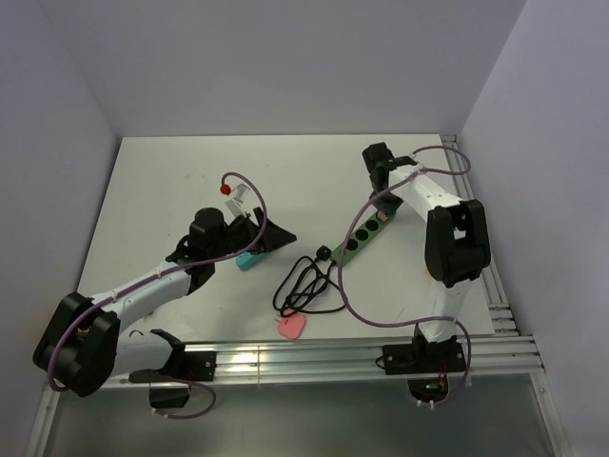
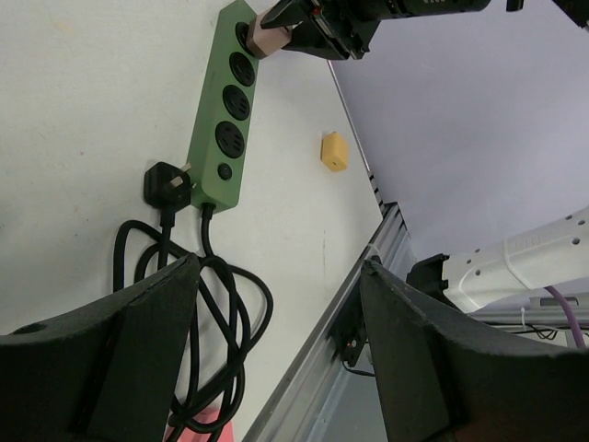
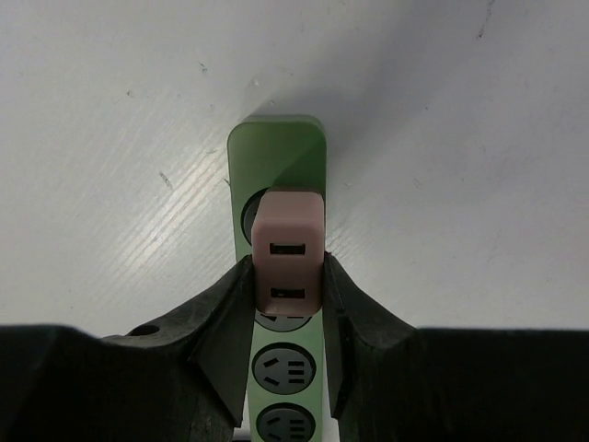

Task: Insert the plug
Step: Insert the plug into the socket.

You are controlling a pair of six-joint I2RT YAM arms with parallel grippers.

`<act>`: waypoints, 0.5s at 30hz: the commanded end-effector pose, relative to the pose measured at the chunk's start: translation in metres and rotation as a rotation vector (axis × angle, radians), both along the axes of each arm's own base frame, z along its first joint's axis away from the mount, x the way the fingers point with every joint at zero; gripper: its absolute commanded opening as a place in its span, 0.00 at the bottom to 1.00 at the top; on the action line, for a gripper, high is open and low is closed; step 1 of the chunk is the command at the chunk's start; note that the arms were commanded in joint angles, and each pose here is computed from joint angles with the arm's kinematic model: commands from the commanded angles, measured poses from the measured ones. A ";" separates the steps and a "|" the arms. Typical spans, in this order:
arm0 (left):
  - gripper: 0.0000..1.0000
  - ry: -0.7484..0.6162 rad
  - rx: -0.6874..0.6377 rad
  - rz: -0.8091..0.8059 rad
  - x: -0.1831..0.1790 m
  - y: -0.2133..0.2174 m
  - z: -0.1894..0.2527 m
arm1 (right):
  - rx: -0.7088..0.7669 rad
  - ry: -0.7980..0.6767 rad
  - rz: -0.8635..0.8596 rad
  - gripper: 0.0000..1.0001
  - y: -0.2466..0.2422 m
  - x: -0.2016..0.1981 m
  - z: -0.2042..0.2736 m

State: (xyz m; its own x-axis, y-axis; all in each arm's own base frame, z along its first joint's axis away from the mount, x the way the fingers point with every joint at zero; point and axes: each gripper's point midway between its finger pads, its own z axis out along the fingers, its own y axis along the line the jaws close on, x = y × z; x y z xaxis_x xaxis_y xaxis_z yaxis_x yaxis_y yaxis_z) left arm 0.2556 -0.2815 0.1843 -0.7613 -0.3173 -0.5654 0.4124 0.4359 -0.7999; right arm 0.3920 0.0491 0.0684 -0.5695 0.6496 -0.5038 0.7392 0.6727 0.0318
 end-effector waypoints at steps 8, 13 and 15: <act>0.76 -0.075 -0.016 -0.014 0.006 -0.005 0.020 | 0.095 0.127 0.039 0.00 0.019 -0.016 -0.042; 0.76 -0.075 -0.016 -0.018 0.005 -0.006 0.020 | 0.135 0.117 0.005 0.00 0.004 -0.015 -0.046; 0.76 -0.073 -0.016 -0.021 0.004 -0.006 0.019 | 0.146 0.130 0.012 0.00 0.007 -0.016 -0.050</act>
State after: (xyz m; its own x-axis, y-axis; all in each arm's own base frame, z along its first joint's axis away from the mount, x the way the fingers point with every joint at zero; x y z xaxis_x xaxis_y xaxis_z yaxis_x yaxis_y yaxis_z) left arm 0.2557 -0.2822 0.1837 -0.7629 -0.3155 -0.5643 0.4115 0.4362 -0.8002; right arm 0.3908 0.0478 0.0669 -0.5824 0.6844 -0.4385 0.7357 0.6733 0.0737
